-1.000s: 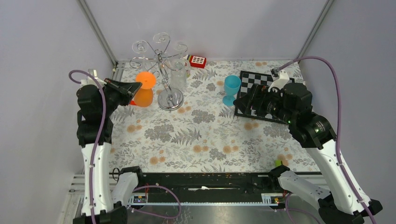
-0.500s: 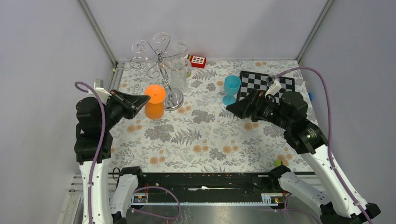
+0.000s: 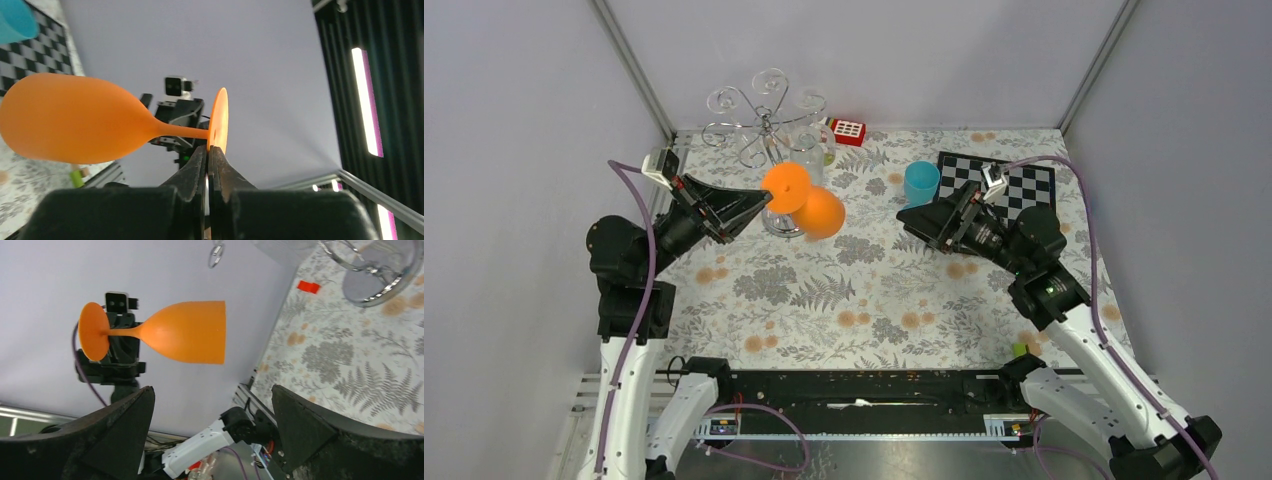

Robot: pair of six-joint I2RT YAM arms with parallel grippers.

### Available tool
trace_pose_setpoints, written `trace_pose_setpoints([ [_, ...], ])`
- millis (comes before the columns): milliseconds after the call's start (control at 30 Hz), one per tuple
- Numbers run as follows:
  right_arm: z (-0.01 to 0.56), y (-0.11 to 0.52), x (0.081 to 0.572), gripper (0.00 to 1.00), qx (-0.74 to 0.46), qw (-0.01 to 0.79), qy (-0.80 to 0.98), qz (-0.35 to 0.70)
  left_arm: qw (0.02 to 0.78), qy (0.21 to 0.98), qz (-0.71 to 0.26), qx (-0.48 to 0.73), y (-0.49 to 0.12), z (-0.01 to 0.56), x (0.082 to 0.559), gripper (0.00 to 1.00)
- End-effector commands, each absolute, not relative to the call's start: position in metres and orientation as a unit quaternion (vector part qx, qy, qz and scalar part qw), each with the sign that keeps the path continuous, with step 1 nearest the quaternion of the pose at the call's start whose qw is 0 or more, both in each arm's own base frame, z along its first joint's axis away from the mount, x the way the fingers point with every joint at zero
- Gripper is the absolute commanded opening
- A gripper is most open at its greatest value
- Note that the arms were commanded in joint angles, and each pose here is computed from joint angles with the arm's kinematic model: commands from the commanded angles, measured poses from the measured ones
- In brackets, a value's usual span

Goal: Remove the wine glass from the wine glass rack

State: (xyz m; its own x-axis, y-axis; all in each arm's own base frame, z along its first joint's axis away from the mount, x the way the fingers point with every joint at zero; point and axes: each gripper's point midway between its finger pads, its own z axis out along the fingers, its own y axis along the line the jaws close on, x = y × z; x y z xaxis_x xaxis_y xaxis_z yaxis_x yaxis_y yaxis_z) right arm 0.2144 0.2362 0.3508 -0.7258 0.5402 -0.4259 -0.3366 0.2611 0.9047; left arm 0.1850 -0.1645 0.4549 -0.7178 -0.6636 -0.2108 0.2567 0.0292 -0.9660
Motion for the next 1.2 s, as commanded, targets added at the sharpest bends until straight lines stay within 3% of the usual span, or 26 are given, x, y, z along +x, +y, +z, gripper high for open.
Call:
trace_pose_setpoints([
  [0, 0.404, 0.245, 0.204, 0.94, 0.040, 0.372, 0.621, 0.689, 0.321, 0.556, -0.760, -0.098, -0.171, 0.509, 0.157, 0.00],
  [567, 0.469, 0.272, 0.168, 0.90, -0.062, 0.340, 0.475, 0.809, 0.265, 0.499, -0.823, -0.060, -0.187, 0.541, 0.140, 0.00],
  [667, 0.477, 0.267, 0.161, 0.80, -0.074, 0.342, 0.447, 0.823, 0.267, 0.491, -0.827, -0.059, -0.185, 0.544, 0.138, 0.00],
  [733, 0.483, 0.263, 0.156, 0.67, -0.081, 0.343, 0.428, 0.832, 0.268, 0.488, -0.829, -0.057, -0.185, 0.546, 0.137, 0.00],
  [967, 0.501, 0.256, 0.143, 0.38, -0.103, 0.328, 0.380, 0.859, 0.266, 0.481, -0.834, -0.054, -0.185, 0.549, 0.137, 0.00],
  [1167, 0.509, 0.256, 0.136, 0.36, -0.121, 0.315, 0.361, 0.870, 0.262, 0.485, -0.833, -0.046, -0.189, 0.548, 0.137, 0.00],
])
